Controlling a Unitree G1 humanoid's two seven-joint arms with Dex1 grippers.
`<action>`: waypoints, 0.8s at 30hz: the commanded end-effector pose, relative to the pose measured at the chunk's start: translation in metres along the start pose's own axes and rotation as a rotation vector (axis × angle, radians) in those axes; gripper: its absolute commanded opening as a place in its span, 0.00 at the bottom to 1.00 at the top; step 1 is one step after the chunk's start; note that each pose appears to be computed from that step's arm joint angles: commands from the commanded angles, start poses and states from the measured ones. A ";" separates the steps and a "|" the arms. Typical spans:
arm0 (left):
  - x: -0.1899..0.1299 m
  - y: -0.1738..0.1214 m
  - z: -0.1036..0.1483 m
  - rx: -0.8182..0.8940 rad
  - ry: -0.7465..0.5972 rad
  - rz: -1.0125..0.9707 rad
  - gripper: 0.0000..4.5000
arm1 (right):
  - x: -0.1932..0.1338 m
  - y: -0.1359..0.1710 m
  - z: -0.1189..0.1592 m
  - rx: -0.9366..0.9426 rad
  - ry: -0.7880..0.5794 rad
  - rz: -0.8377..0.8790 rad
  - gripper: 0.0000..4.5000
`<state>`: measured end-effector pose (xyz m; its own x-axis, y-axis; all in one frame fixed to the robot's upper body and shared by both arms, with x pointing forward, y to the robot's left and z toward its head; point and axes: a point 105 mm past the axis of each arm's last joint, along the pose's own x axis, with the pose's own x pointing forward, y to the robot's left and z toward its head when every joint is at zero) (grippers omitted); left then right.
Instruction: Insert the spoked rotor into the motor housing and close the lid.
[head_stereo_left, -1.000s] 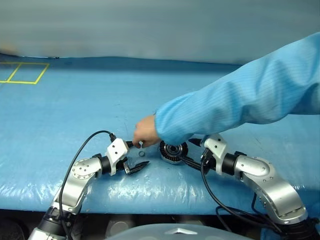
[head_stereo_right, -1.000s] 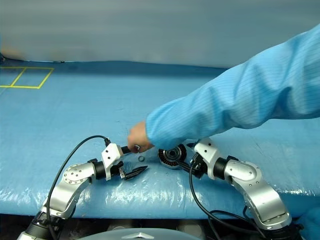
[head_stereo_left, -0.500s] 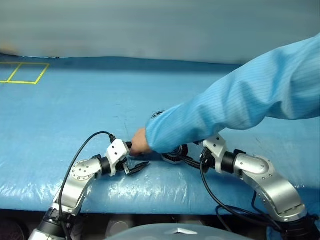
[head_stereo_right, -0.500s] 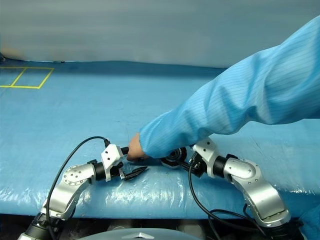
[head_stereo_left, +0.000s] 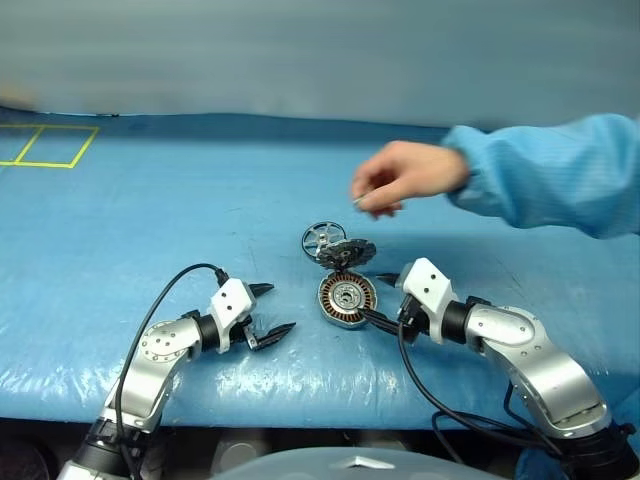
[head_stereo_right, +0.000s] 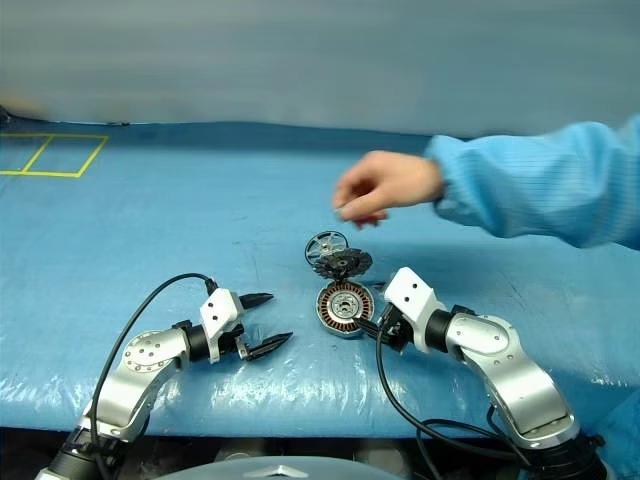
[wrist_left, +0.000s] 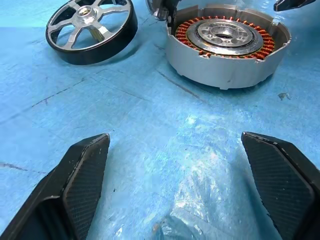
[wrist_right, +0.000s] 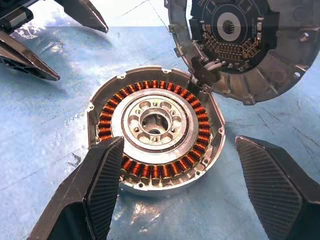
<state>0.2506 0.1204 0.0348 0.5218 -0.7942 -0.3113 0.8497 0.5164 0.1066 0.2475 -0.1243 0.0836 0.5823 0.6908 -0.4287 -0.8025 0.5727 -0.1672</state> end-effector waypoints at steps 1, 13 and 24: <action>-0.001 0.003 0.009 0.026 -0.039 0.013 1.00 | -0.002 -0.002 0.006 -0.025 -0.021 -0.012 0.83; 0.002 0.000 0.011 0.025 -0.048 -0.002 1.00 | -0.007 -0.007 0.004 -0.020 -0.014 -0.042 0.83; 0.006 -0.007 0.051 0.041 -0.192 -0.062 1.00 | -0.022 -0.028 0.005 0.064 -0.069 -0.189 0.83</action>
<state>0.2536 0.1031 0.0617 0.4920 -0.8489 -0.1933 0.8706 0.4808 0.1043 0.2561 -0.1457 0.0913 0.6979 0.6124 -0.3713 -0.6997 0.6937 -0.1710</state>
